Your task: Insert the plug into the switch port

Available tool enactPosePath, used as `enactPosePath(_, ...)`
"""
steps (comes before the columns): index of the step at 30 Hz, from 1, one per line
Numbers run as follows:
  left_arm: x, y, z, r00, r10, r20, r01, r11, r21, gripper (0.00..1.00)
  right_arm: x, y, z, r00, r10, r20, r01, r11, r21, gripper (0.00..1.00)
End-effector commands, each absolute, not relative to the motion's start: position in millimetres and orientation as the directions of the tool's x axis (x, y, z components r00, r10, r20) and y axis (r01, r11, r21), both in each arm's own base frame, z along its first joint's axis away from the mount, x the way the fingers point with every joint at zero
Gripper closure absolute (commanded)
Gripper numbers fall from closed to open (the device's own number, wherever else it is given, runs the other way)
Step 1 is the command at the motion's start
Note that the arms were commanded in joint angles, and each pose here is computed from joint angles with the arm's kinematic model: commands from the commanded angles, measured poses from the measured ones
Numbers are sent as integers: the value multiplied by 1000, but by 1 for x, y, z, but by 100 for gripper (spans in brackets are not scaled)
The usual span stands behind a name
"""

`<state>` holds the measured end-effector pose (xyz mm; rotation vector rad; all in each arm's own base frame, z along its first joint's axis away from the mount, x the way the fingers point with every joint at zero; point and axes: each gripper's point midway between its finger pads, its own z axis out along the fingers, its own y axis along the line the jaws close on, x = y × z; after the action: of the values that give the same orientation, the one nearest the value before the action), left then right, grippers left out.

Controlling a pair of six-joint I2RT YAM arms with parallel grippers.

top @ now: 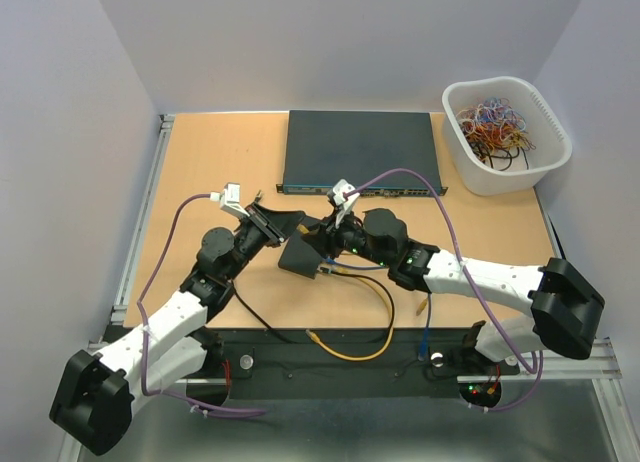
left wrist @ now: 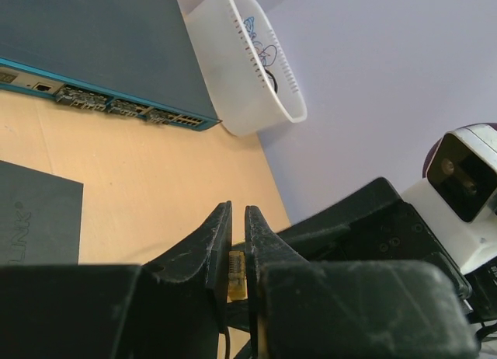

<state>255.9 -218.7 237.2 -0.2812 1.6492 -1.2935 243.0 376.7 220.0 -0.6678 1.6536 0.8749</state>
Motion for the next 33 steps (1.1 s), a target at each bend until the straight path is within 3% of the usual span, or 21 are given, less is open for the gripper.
enactPosePath(1,255,-221,240,-475,-673,-567,401,408,-820,100,247,383,266,-184,107,-977,-807,552,212,66)
enactPosePath(4,257,-222,234,-482,-664,-571,395,417,-818,100,248,384,267,-180,106,-978,-806,553,209,82)
enactPosePath(5,257,-223,233,-485,-661,-572,393,420,-818,100,248,384,267,-178,106,-978,-809,551,207,92)
enactPosePath(7,258,-223,230,-486,-657,-577,389,428,-815,100,247,384,267,-174,105,-979,-810,550,203,99)
enactPosePath(16,259,-225,222,-499,-645,-579,378,439,-815,100,247,380,244,-197,73,-978,-797,569,203,100)
enactPosePath(19,260,-226,219,-508,-639,-578,372,443,-816,80,250,370,237,-193,67,-979,-774,603,194,100)
enactPosePath(20,261,-227,219,-507,-636,-581,373,446,-814,60,251,367,237,-187,66,-980,-766,615,187,99)
enactPosePath(22,262,-226,216,-508,-632,-585,364,458,-811,45,252,361,232,-185,54,-981,-754,633,177,100)
enactPosePath(23,263,-226,217,-506,-632,-587,363,462,-809,33,253,354,227,-185,40,-982,-740,652,166,99)
enactPosePath(27,269,-219,217,-473,-637,-609,348,500,-793,17,254,337,205,-208,-10,-978,-698,702,142,100)
enactPosePath(33,287,-204,204,-444,-618,-649,299,581,-757,15,265,309,170,-259,-94,-961,-605,792,85,100)
